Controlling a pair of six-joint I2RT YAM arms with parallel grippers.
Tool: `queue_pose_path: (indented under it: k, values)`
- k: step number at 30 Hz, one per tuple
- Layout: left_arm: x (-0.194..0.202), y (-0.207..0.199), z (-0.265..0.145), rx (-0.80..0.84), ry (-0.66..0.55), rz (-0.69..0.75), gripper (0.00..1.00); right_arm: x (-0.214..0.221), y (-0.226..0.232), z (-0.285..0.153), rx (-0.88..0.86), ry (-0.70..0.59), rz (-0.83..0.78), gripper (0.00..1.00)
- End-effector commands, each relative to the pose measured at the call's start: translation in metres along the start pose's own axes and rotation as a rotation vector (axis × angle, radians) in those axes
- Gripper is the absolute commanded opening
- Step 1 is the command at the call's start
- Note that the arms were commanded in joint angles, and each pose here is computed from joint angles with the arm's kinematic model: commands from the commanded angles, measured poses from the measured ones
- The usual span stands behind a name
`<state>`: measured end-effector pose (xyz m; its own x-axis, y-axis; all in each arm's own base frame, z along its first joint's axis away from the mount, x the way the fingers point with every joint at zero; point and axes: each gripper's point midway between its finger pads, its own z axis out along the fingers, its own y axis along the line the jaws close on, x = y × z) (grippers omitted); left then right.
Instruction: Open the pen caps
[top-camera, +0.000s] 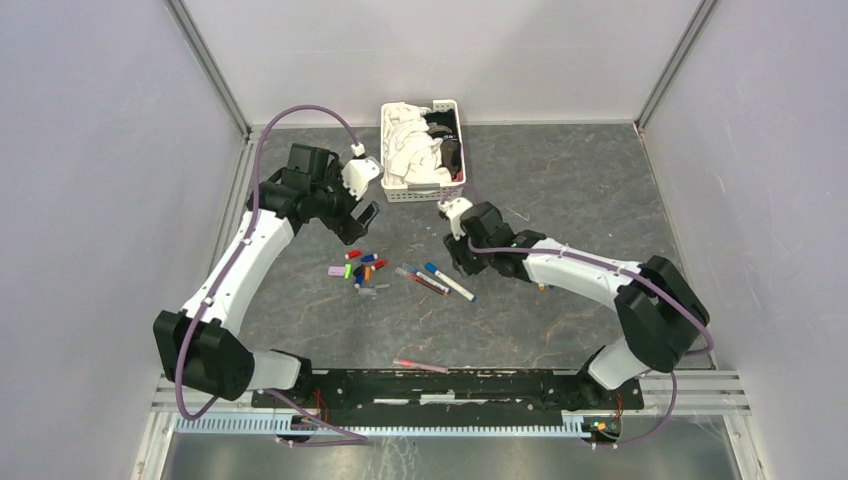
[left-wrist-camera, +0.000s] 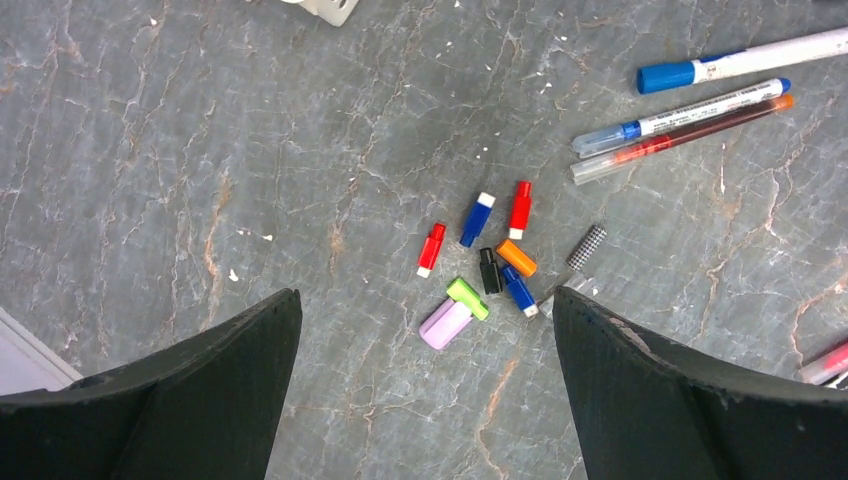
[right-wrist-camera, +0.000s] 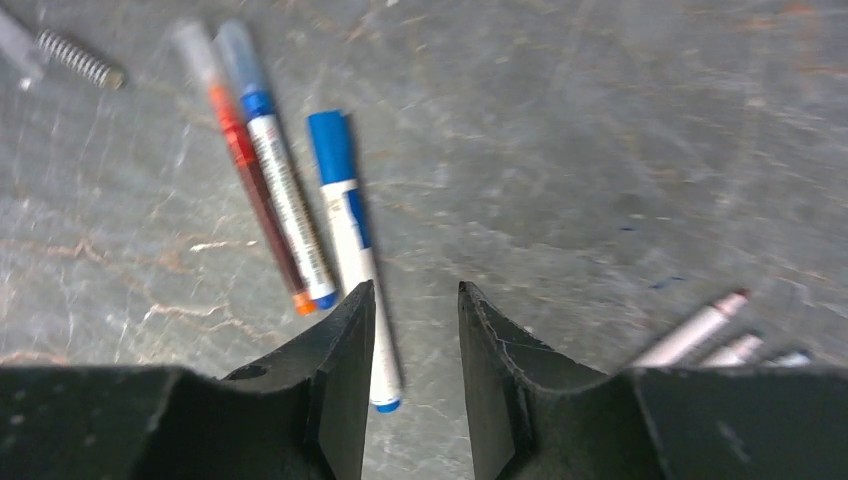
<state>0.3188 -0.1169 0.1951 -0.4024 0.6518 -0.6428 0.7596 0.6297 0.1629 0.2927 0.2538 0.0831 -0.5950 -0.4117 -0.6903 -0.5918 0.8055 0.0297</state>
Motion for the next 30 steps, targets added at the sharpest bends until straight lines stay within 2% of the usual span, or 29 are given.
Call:
queue_pose_path:
  k: [1,7,15,21,25,28,30]
  values:
    - [-0.012,0.011,-0.014,-0.065,-0.032,-0.038,1.00,0.019,0.031,0.012,-0.114,0.039,-0.079,0.41]
    - [-0.005,-0.005,-0.008,0.027,-0.003,-0.035,1.00,0.040,0.044,0.022,-0.133,0.114,-0.115,0.41]
    - [-0.005,-0.008,-0.007,0.055,0.003,-0.037,1.00,0.063,0.039,0.031,-0.110,0.182,-0.128,0.39]
    - [-0.004,-0.017,-0.005,0.095,-0.005,-0.044,1.00,0.066,0.024,0.034,-0.024,0.198,-0.140,0.22]
    - [0.006,-0.048,0.001,0.234,-0.033,-0.029,1.00,0.045,0.019,0.027,-0.007,0.168,-0.141,0.08]
    - [0.017,-0.078,0.003,0.357,-0.076,0.036,1.00,0.020,0.029,0.016,-0.072,0.115,-0.112,0.02]
    - [0.022,-0.097,0.001,0.424,-0.117,0.096,1.00,0.008,0.048,0.005,-0.210,0.090,-0.074,0.01]
